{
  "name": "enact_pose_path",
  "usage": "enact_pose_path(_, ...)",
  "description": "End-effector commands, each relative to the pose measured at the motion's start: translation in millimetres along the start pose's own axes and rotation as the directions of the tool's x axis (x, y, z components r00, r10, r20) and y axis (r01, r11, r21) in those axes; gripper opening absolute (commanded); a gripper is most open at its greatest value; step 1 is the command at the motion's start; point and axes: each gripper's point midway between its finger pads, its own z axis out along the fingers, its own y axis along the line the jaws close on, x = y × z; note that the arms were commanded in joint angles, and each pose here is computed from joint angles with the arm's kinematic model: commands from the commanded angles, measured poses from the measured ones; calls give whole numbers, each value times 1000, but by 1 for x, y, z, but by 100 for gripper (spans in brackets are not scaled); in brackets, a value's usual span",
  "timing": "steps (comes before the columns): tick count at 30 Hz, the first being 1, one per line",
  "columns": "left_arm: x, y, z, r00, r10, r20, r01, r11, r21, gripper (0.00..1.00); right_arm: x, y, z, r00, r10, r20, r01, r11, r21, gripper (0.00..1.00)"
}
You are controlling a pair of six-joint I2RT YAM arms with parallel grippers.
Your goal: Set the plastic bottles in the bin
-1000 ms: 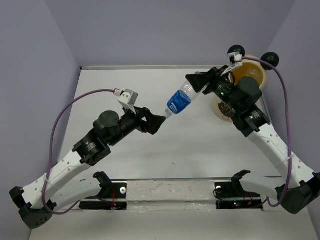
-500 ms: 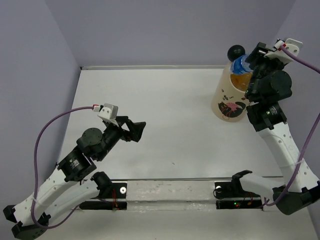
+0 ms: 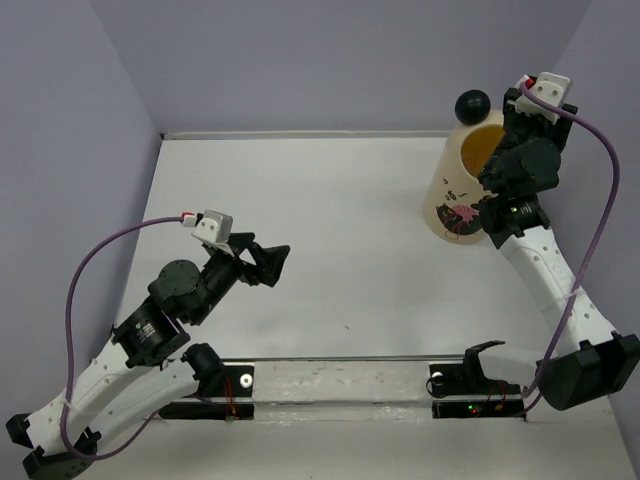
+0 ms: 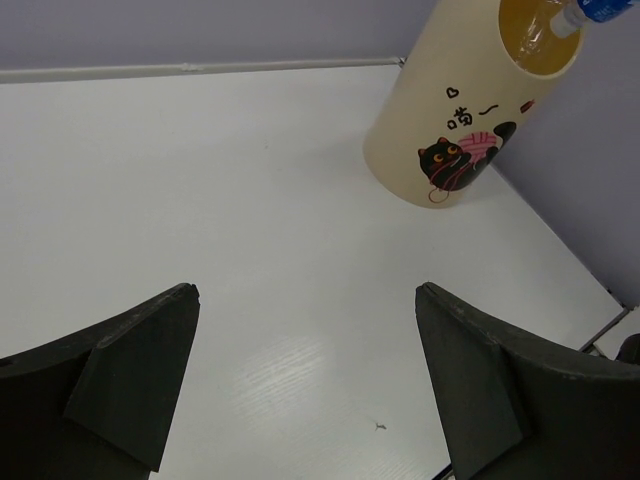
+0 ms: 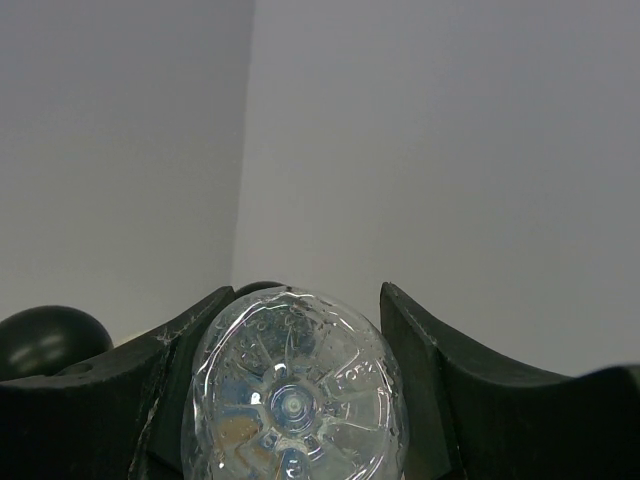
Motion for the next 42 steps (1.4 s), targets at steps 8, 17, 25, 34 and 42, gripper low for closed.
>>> enact_pose_path(8,-6,0,4,999,17,28,-17,1000,2,99,39,55,9,996,87,37,-84,993,-86,9)
enact_pose_path(17,0,0,10,1000,24,2,-24,1000,2,99,60,62,7,977,213,-22,-214,971,-107,7)
enact_pose_path(25,3,2,13,1000,27,-8,-27,1000,-7,99,125,72,4,943,277,-184,-297,951,-91,7)
enact_pose_path(34,7,7,17,999,28,-22,-29,999,-36,99,96,66,-1,898,373,-232,-408,905,-123,96)
enact_pose_path(42,9,16,23,999,25,-33,-28,997,-72,99,55,60,-19,858,415,-304,-487,844,-223,90)
